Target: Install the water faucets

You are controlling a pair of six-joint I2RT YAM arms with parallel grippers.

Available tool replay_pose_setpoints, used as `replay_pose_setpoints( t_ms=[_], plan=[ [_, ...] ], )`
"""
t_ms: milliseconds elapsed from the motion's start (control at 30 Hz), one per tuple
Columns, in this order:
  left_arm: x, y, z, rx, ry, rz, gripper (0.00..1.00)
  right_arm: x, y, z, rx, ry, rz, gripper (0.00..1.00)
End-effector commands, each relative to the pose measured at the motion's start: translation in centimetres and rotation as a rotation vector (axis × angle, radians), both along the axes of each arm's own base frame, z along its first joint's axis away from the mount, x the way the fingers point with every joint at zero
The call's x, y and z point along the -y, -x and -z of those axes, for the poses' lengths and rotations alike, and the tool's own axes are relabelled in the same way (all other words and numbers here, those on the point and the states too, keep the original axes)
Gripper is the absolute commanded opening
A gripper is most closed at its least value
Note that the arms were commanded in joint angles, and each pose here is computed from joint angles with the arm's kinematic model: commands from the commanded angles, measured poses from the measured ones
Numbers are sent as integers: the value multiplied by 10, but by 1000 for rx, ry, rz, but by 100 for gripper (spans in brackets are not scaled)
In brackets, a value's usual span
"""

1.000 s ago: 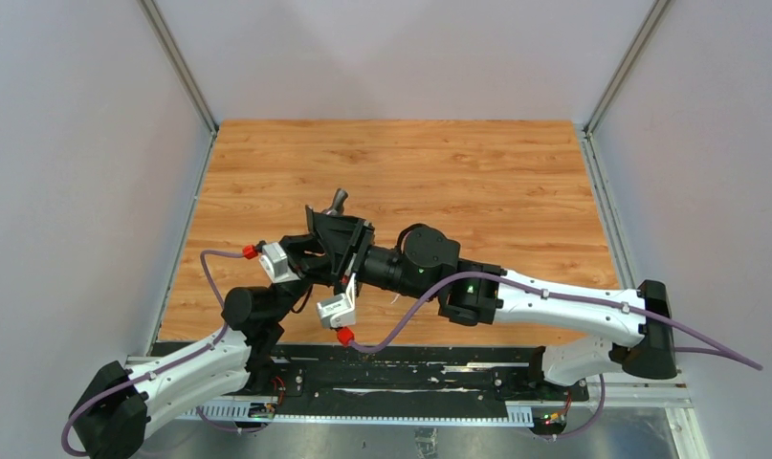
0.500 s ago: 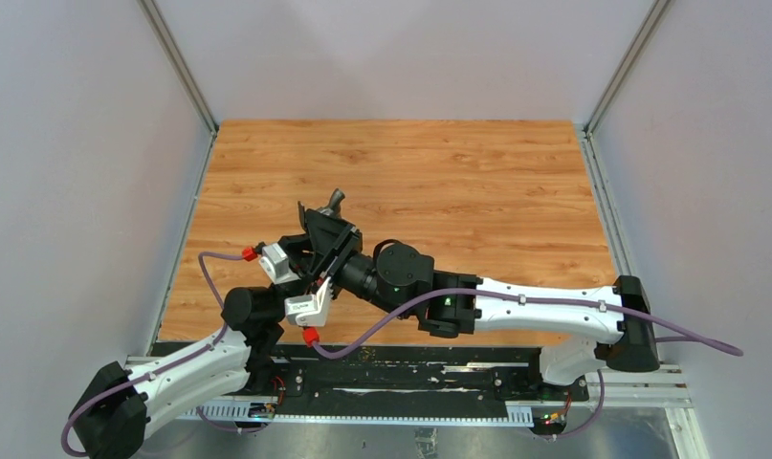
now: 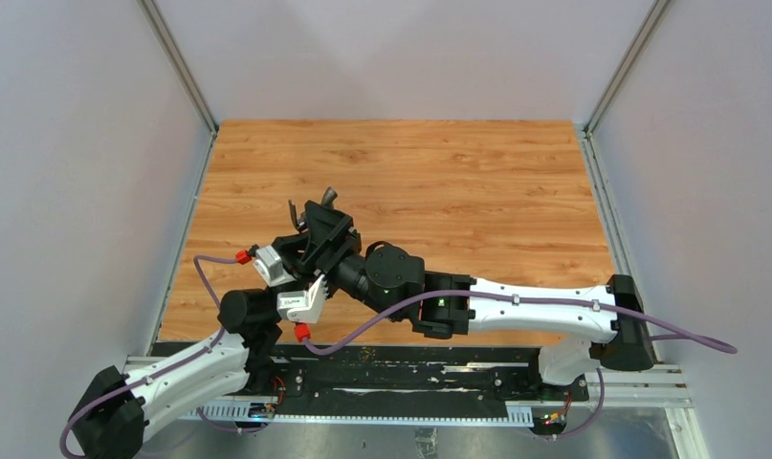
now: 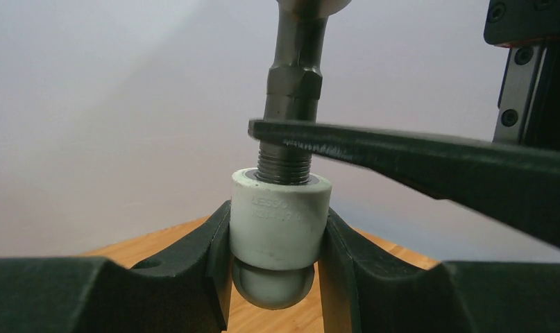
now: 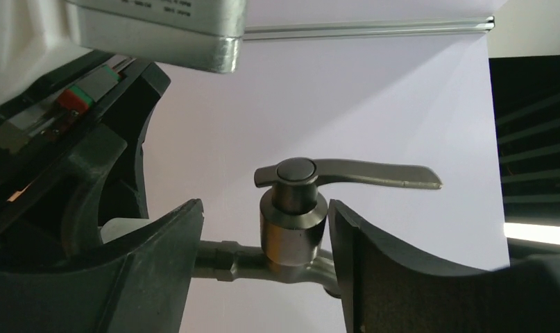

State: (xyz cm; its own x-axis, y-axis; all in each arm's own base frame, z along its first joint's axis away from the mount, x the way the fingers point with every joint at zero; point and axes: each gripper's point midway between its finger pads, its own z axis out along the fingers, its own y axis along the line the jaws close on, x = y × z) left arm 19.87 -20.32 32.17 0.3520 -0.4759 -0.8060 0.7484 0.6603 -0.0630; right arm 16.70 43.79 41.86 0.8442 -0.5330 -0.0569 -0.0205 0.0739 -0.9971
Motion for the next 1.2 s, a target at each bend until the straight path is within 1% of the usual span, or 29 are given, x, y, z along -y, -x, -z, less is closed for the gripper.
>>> replay_pose_setpoints(
  t_ms=[0, 67, 133, 267, 367, 500, 733, 833, 933, 1000, 1033, 1067, 1100, 1167],
  plan=[
    [-14, 8, -31, 85, 87, -28, 0, 4, 0, -1, -23, 21, 21, 75],
    [-13, 8, -31, 87, 84, -28, 0, 4, 0, -1, -25, 21, 18, 87],
    [-12, 7, -30, 84, 80, -27, 0, 4, 1, -5, -26, 3, 17, 92],
    [-10, 5, -27, 73, 73, -27, 0, 6, 3, -12, -45, -20, 4, 94],
    [-10, 3, -25, 62, 73, -30, 0, 9, 7, -15, -91, -26, -24, 95],
    [-9, 2, -23, 53, 73, -26, 0, 15, 18, -21, -158, -35, -95, 100],
    [-9, 3, -22, 55, 91, -16, 0, 32, 35, -31, -232, -12, -180, 100],
    [-9, 2, -20, 52, 91, -15, 0, 44, 42, -40, -271, -24, -214, 100],
    [-9, 5, -19, 58, 97, -8, 0, 59, 61, -52, -393, -20, -305, 100],
    [-9, 7, -20, 65, 97, 5, 0, 71, 74, -53, -518, 9, -374, 99],
    [-7, 9, -20, 69, 93, 17, 0, 77, 76, -57, -578, 1, -391, 98],
    [-6, 12, -21, 75, 92, 28, 0, 82, 76, -59, -632, 0, -399, 97],
    [-5, 13, -21, 76, 87, 38, 0, 89, 71, -67, -702, -42, -394, 97],
    [-2, 15, -20, 76, 77, 58, 0, 97, 55, -67, -838, -75, -374, 96]
  ],
)
